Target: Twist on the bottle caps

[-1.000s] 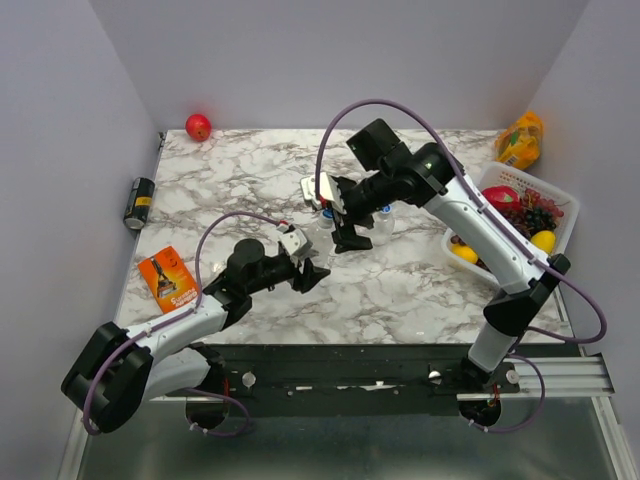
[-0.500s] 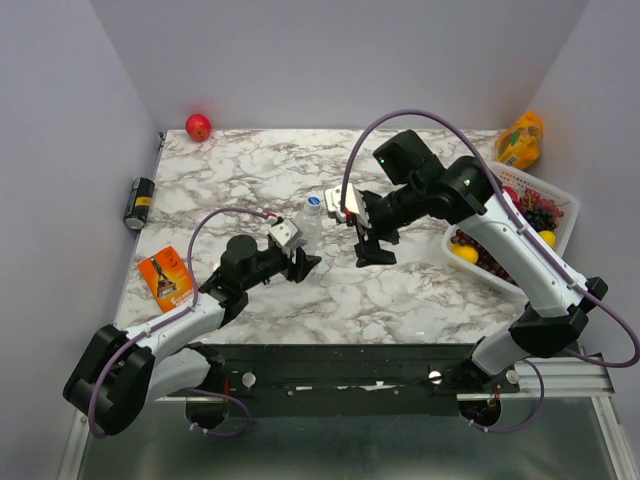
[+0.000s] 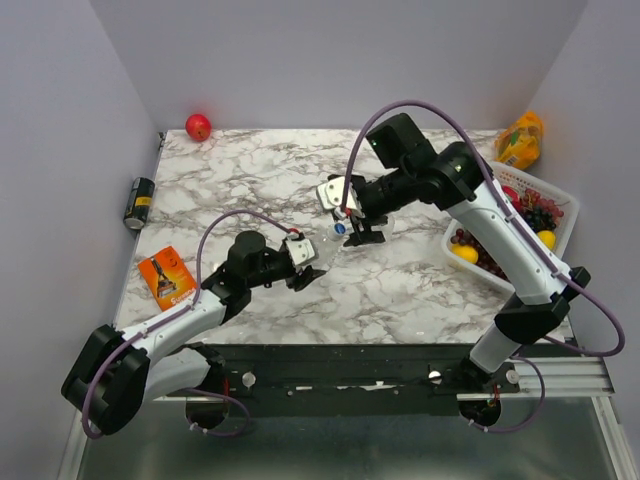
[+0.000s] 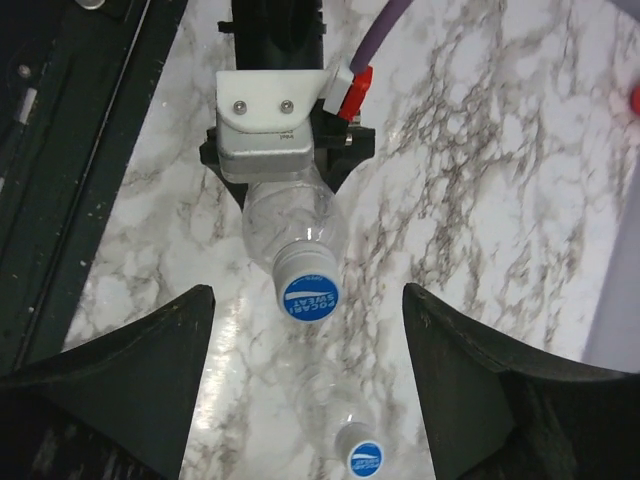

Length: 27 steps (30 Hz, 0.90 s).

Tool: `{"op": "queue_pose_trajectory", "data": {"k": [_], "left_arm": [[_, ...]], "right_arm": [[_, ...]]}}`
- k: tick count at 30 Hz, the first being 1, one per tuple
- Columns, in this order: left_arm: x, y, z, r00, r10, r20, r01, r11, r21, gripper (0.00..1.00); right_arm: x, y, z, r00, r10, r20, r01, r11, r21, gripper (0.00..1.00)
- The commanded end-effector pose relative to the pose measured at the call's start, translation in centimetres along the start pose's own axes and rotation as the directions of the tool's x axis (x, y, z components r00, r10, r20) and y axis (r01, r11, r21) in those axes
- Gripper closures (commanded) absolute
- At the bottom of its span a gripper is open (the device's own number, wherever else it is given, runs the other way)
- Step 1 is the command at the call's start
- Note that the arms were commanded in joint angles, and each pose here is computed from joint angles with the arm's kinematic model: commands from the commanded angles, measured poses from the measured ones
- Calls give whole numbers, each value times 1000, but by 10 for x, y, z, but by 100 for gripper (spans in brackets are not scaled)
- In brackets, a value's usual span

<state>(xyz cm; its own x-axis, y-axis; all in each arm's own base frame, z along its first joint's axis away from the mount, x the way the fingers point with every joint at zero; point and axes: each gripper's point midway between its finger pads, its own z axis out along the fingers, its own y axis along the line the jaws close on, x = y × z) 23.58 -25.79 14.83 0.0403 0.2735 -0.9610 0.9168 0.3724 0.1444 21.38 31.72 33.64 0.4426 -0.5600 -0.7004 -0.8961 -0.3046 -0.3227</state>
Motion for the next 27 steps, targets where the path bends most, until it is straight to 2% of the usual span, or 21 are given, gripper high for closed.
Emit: {"op": "queue_pose_trajectory", "data": {"k": [1, 6, 8, 13, 24, 27], "left_arm": [[-11, -7, 0, 994, 108, 19, -109, 992, 66, 100], [-11, -7, 0, 992, 129, 15, -130, 989, 71, 100], [-12, -7, -1, 991, 130, 14, -131, 989, 72, 100], [-13, -7, -1, 991, 131, 13, -131, 989, 72, 100], [-16, -4, 0, 993, 113, 28, -114, 992, 47, 100], [-15, -4, 0, 993, 111, 28, -112, 993, 49, 100]], "right_arm": [[9, 48, -2, 986, -168, 12, 167, 967, -192, 19], [20, 58, 3, 976, -218, -14, 208, 950, -233, 24], [23, 57, 5, 976, -215, -27, 202, 949, -240, 30], [26, 55, 7, 978, -206, -38, 191, 951, -242, 39], [41, 63, 8, 978, -188, -93, 158, 951, -265, 42], [40, 62, 9, 981, -171, -93, 141, 954, -264, 47]]}}
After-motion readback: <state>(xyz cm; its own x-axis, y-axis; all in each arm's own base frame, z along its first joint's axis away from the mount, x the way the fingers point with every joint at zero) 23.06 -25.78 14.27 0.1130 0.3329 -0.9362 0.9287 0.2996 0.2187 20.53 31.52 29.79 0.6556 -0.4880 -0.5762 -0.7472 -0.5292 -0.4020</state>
